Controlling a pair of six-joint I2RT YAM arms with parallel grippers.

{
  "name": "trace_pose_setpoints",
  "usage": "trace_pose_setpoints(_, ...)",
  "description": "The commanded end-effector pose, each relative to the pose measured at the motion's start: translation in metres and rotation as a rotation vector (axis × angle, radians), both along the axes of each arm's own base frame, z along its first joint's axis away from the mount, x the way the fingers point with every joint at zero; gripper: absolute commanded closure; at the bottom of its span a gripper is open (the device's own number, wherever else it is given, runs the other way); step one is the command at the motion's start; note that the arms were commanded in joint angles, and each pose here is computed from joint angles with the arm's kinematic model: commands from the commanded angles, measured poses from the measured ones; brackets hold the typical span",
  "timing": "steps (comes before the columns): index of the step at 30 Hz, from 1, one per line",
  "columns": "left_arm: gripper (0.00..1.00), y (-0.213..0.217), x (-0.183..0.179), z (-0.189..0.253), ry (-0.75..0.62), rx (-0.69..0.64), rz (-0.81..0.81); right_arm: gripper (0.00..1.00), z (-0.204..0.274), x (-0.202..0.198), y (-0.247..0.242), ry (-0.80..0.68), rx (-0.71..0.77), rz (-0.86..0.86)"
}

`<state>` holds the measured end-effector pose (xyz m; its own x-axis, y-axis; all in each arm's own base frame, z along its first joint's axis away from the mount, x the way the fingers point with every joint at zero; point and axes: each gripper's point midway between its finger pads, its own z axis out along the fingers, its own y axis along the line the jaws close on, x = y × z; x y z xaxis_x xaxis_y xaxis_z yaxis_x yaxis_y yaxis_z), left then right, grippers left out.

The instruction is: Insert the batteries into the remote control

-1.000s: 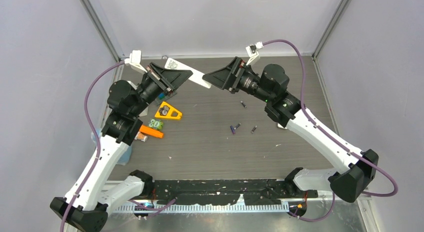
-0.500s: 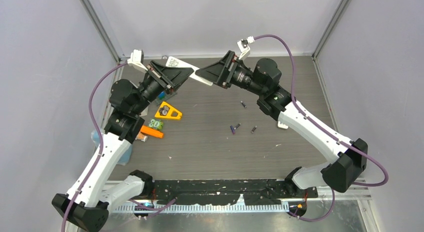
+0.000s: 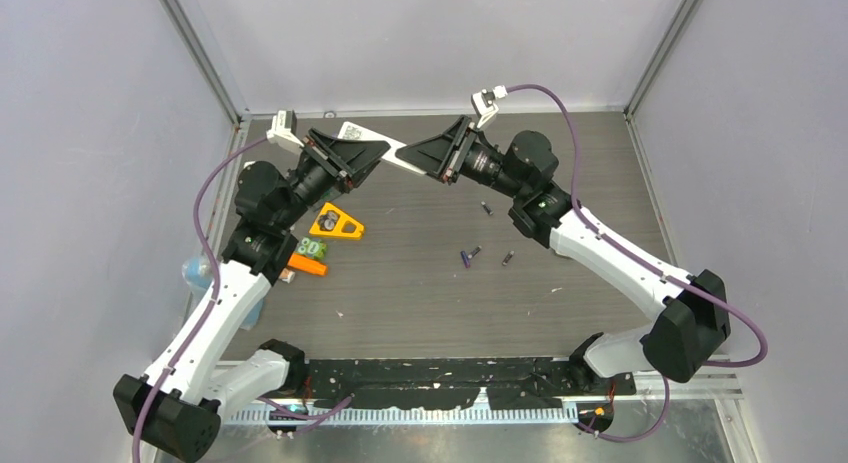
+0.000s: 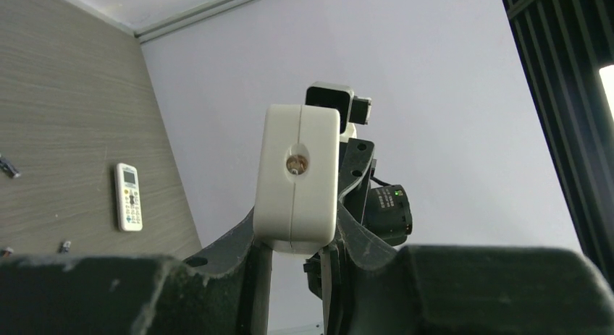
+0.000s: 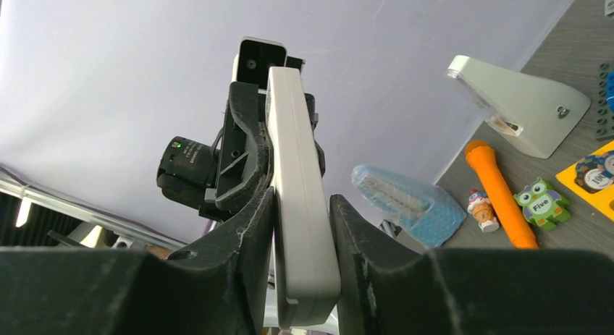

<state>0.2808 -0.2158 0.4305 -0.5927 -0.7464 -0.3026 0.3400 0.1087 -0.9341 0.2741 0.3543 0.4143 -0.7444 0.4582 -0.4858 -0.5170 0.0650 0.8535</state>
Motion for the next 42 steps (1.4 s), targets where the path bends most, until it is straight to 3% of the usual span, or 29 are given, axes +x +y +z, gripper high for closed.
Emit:
trace_pose_setpoints(1, 1.00, 0.027, -0.015, 0.074, -0.219, -0.168, 0.075, 0.65, -0.016, 0.002, -0.005, 0.034, -0.005, 0.007)
trace_pose_setpoints(10, 1.00, 0.025, -0.003, 0.051, -0.150, -0.134, 0.086, 0.60, -0.006, 0.009, -0.010, 0.041, 0.018, -0.012)
trace_pose_setpoints(13, 1.00, 0.024, -0.001, 0.046, -0.143, -0.122, 0.084, 0.42, -0.007, 0.014, -0.011, 0.058, 0.005, -0.025)
trace_pose_setpoints(18, 1.00, 0.018, 0.004, 0.037, -0.129, -0.089, 0.063, 0.33, 0.000, 0.020, -0.010, 0.061, 0.013, -0.022)
trace_pose_setpoints(24, 1.00, 0.019, 0.015, 0.012, -0.117, 0.025, 0.115, 0.35, 0.004, 0.023, -0.013, 0.074, 0.019, -0.017)
trace_pose_setpoints(33, 1.00, 0.035, 0.021, -0.002, -0.230, 0.194, 0.244, 0.37, -0.002, 0.015, -0.013, 0.155, -0.017, 0.030)
trace_pose_setpoints(42, 1.00, 0.039, 0.035, -0.023, -0.192, 0.284, 0.285, 0.59, -0.017, 0.012, -0.004, 0.290, -0.024, 0.099)
